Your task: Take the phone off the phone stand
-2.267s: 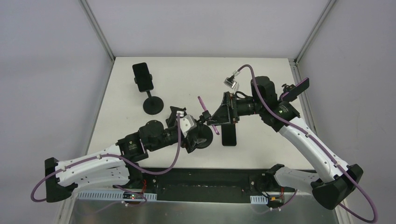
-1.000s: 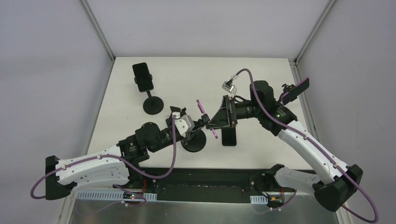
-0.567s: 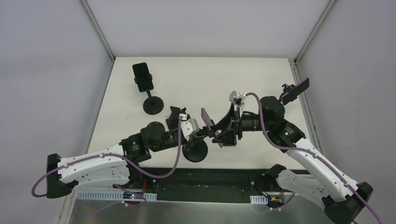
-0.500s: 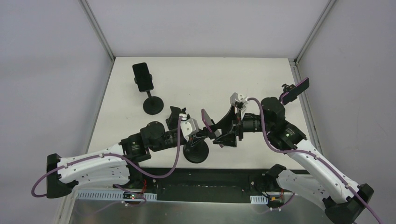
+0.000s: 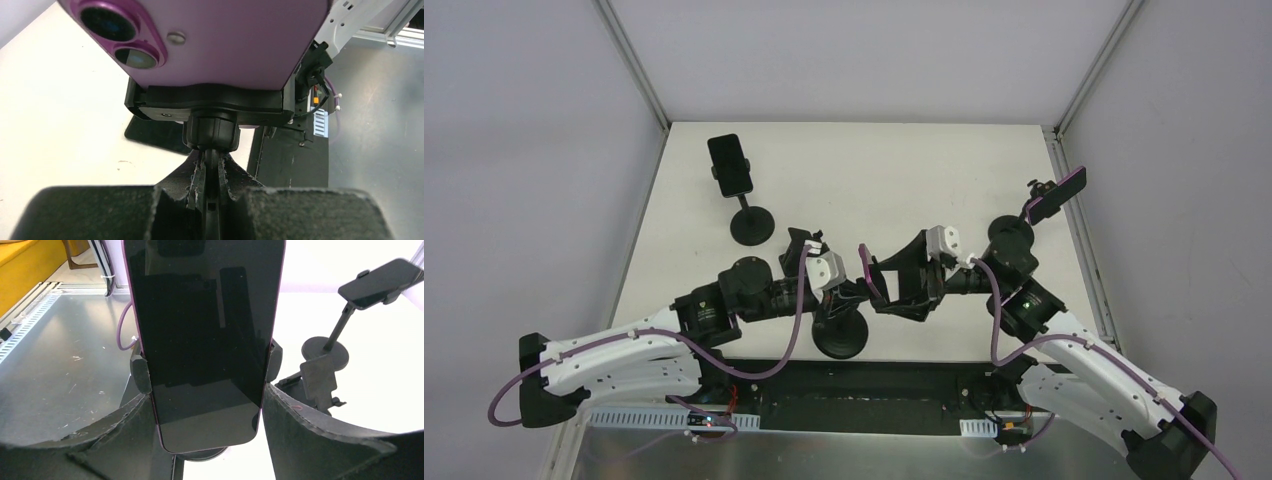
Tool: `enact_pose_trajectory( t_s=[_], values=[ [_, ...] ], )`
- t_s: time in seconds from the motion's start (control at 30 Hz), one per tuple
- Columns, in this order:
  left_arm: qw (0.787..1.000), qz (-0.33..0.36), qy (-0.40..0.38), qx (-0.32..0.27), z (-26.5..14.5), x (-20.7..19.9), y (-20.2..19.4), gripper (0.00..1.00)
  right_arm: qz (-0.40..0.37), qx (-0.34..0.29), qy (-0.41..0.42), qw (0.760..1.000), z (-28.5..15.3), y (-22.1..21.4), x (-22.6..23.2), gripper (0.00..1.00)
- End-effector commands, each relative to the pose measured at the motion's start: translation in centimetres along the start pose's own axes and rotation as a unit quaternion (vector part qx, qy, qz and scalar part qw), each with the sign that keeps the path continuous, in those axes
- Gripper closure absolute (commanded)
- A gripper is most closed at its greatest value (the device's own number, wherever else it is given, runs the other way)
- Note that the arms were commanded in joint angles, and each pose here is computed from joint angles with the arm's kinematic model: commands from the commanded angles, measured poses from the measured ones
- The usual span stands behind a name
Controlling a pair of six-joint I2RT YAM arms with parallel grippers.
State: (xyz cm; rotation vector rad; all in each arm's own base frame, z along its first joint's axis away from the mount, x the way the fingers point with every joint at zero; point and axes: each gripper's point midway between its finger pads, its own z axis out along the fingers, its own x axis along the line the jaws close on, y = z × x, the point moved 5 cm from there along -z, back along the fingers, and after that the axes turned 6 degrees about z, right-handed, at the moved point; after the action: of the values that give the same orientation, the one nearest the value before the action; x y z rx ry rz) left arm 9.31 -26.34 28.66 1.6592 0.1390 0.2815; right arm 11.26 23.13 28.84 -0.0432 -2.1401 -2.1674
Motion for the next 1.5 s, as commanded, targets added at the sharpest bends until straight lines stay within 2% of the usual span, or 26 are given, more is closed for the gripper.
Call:
enact_pose_trajectory(
  t_s=[0.0, 0.2, 0.4, 0.7, 0.73, 0.83, 1.07, 1.2, 1.3, 1.47],
  values=[
    [0.989, -0.010, -0.050, -0.140, -1.5, -1.2, 8.1, 1.00, -0.096, -0.082, -0.025, 0.992, 0.4, 3.7, -0.7, 1.00],
    [0.989, -0.014, -0.045, -0.142, -1.8, -1.2, 8.0, 1.00, -0.093, -0.061, -0.024, 0.993, 0.7, 3.0, -1.1, 1.00],
    [0.988, -0.002, -0.044, -0.149, -2.0, -1.1, 8.0, 1.00, -0.083, -0.080, -0.026, 0.993, 1.4, 2.7, -1.0, 1.00],
    [0.989, 0.022, -0.037, -0.142, -1.6, -0.9, 6.9, 0.99, -0.061, -0.071, -0.030, 0.995, 1.6, 0.9, -0.8, 1.00],
    [0.990, 0.026, -0.032, -0.137, -1.5, -0.8, 6.5, 0.97, -0.059, -0.068, -0.031, 0.995, 1.6, 0.6, -0.8, 1.00],
    [0.992, 0.032, -0.018, -0.121, -1.1, -0.4, 5.1, 0.82, -0.050, -0.058, -0.030, 0.997, 1.4, -0.2, -0.7, 1.00],
    [0.996, 0.021, -0.020, -0.090, -0.2, -0.6, 2.5, 0.76, -0.025, -0.056, -0.038, 0.997, 1.7, -1.5, -1.2, 1.00],
    [0.996, 0.014, -0.022, -0.084, -0.1, -0.8, 0.9, 0.63, -0.020, -0.066, -0.038, 0.997, 1.8, -2.1, -1.2, 1.00],
    [0.996, 0.014, -0.018, -0.086, -0.2, -0.8, 0.1, 0.48, -0.013, -0.066, -0.026, 0.997, 1.7, -2.6, -0.8, 1.00],
    [0.996, 0.012, -0.015, -0.086, -0.2, -0.9, -0.8, 0.45, 0.000, -0.058, 0.001, 0.998, 1.6, -3.3, 0.1, 1.00]
  ],
)
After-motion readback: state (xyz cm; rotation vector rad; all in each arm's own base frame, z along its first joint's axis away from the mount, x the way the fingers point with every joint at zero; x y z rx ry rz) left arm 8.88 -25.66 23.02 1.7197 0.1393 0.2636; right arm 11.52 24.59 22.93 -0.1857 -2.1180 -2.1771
